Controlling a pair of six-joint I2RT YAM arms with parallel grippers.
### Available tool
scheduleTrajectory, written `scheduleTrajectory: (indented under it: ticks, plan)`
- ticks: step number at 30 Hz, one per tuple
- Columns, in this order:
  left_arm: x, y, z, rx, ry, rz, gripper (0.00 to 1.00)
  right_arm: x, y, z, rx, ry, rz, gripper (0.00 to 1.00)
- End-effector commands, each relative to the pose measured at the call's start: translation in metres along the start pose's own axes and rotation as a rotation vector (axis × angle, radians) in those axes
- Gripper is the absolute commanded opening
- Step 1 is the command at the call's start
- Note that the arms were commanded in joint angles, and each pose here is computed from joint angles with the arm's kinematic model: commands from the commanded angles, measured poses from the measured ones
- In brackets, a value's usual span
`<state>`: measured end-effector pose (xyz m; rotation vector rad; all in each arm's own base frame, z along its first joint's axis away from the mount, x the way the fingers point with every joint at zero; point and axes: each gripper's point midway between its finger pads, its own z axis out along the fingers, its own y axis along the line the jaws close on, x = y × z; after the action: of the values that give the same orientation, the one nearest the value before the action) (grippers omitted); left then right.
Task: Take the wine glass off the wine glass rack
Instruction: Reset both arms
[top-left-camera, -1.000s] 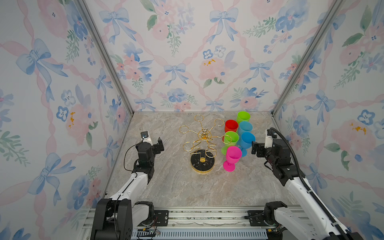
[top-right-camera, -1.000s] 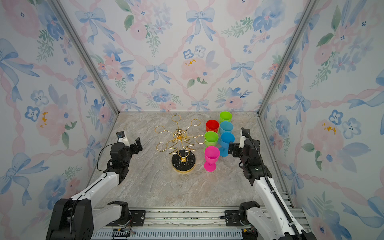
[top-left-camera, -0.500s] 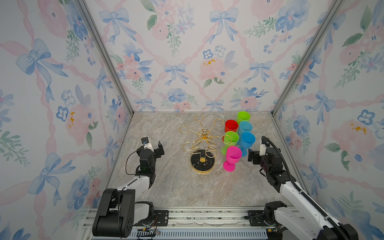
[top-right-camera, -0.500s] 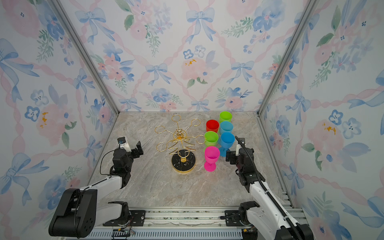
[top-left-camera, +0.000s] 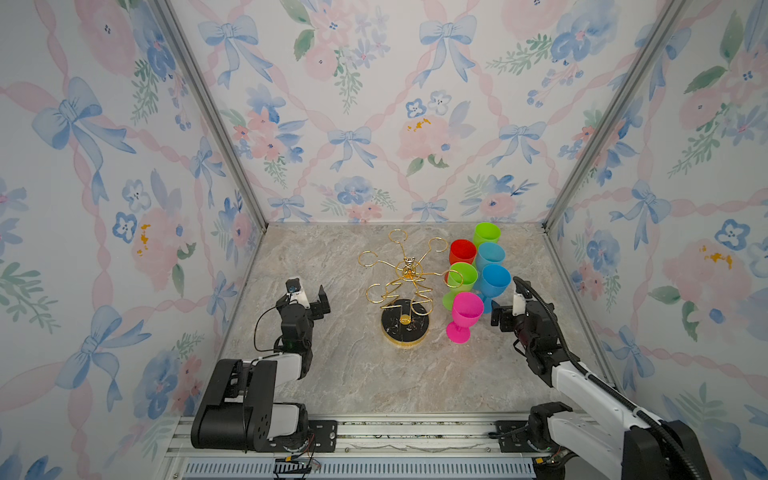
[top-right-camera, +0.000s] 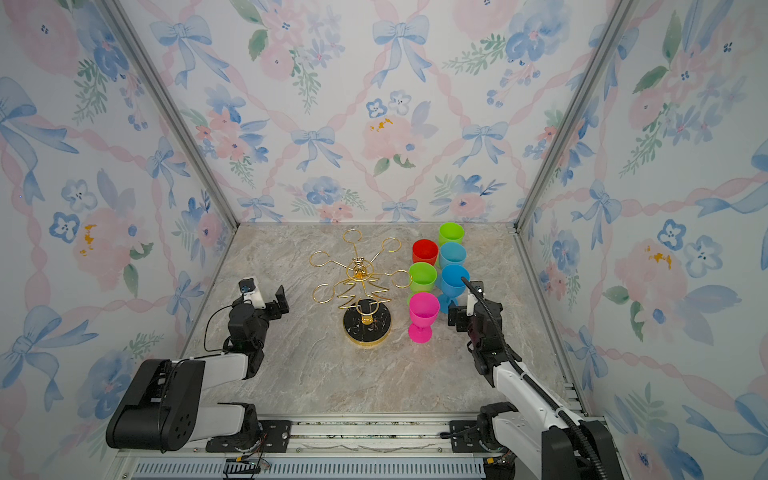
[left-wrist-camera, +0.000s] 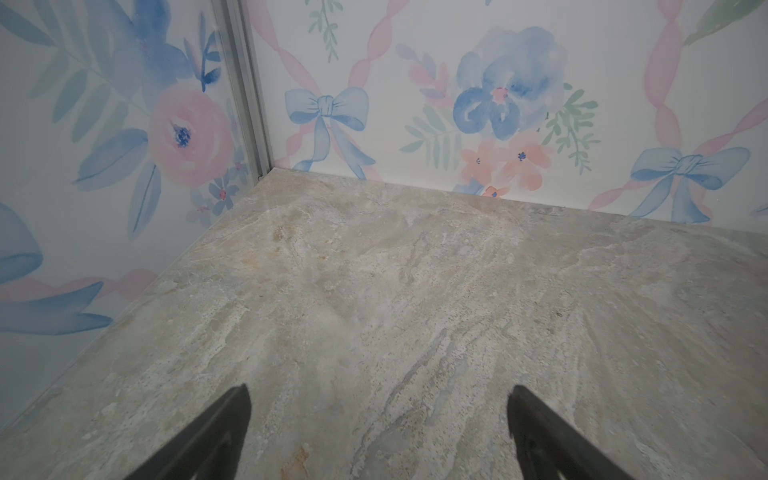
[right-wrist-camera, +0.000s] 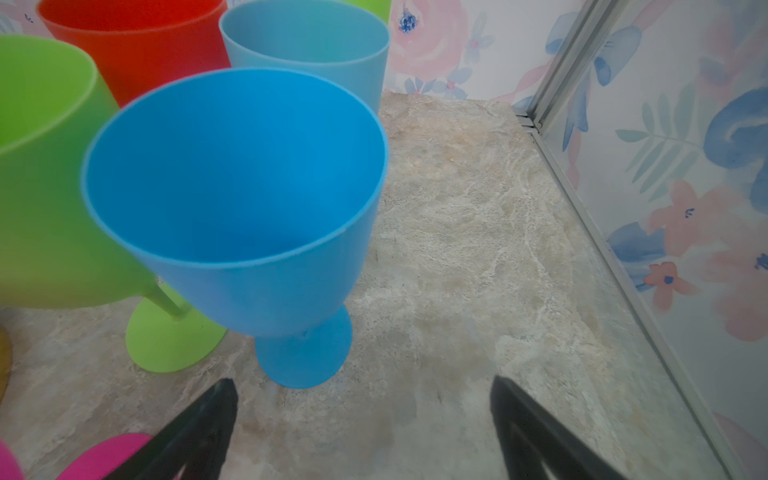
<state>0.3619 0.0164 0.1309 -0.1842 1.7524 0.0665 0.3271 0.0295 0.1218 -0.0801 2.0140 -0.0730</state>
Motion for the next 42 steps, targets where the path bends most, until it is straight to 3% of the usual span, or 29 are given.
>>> scheduleTrajectory:
  ticks: [1, 26, 37, 42]
  plan:
    - [-0.007, -0.002, 0.0, 0.015, -0.04, 0.018, 0.98, -0.015, 0.01, 0.004, -0.04, -0.08, -0.004, 0.97]
    - [0.001, -0.012, -0.005, 0.046, -0.129, 0.043, 0.98, -0.026, -0.006, 0.041, -0.026, -0.167, 0.008, 0.97]
    - [0.001, -0.009, -0.003, 0.025, -0.126, 0.038, 0.98, -0.009, -0.005, 0.057, -0.033, -0.234, 0.006, 0.97]
    - [0.002, -0.008, -0.002, 0.016, -0.124, 0.043, 0.98, -0.007, -0.008, 0.058, -0.026, -0.211, 0.015, 0.97]
